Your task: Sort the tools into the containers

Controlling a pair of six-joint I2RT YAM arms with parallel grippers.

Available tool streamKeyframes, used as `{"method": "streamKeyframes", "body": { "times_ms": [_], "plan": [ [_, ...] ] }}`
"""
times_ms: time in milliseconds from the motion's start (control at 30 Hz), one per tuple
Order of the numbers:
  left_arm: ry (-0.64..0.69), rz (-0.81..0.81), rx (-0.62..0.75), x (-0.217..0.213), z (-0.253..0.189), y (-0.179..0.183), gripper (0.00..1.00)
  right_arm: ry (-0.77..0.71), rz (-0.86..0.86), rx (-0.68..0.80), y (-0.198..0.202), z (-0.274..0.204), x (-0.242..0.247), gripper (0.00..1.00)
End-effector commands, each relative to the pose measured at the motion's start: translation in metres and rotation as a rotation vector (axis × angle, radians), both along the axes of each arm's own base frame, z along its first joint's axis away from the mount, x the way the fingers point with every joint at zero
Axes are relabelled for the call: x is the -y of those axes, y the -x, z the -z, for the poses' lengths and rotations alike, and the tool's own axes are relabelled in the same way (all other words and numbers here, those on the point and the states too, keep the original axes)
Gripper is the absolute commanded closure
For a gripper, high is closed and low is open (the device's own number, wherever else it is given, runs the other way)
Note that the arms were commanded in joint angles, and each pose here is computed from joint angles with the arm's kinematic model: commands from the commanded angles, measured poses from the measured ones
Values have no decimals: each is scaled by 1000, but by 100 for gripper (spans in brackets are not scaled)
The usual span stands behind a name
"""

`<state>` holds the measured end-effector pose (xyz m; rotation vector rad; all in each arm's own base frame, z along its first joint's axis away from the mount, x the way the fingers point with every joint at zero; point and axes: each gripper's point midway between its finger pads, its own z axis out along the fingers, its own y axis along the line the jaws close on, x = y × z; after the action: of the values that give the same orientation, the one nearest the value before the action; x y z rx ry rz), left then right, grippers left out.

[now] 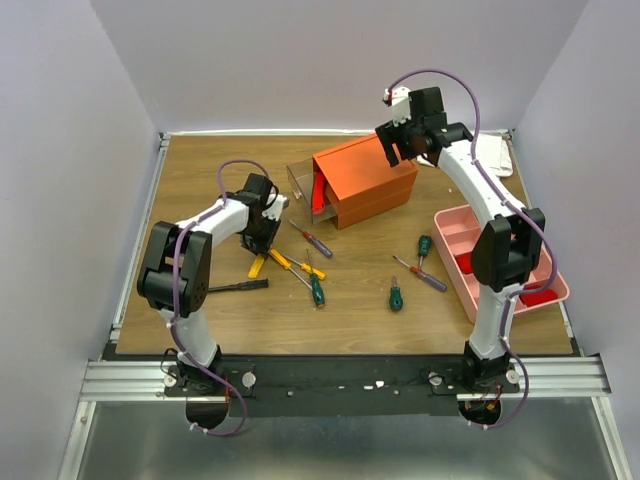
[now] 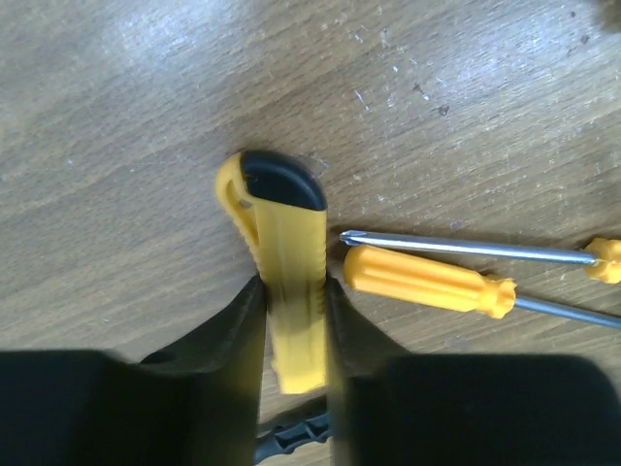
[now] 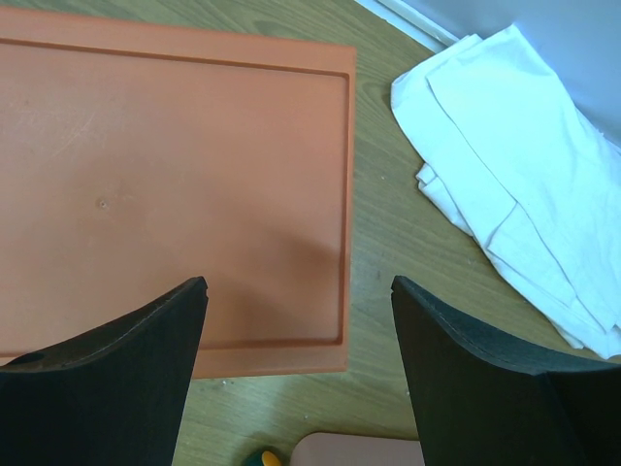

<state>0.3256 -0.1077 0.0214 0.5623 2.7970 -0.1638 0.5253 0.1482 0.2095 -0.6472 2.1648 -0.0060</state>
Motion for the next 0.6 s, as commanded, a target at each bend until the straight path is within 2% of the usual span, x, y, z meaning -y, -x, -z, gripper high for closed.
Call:
{"method": "streamKeyframes", "body": {
  "times_ms": [0, 67, 167, 367, 467, 567],
  "plan": [
    [0, 2, -37, 4, 16, 0, 78, 8, 2, 35, 4, -15, 0, 15],
    [16, 18, -37, 6, 13, -2, 91, 7, 0, 36, 3, -16, 0, 15],
    [78, 10, -22, 7, -6, -6, 99, 9, 3, 36, 3, -16, 0, 15],
    [216, -52, 113, -4, -71, -30, 100, 2, 0, 28, 2, -13, -1, 15],
    [297, -38, 221, 3, -112, -43, 100, 4, 3, 24, 1, -10, -1, 15],
    [440, 24, 340, 26, -160, -58, 100, 2, 0, 20, 0, -8, -2, 15]
  ]
}}
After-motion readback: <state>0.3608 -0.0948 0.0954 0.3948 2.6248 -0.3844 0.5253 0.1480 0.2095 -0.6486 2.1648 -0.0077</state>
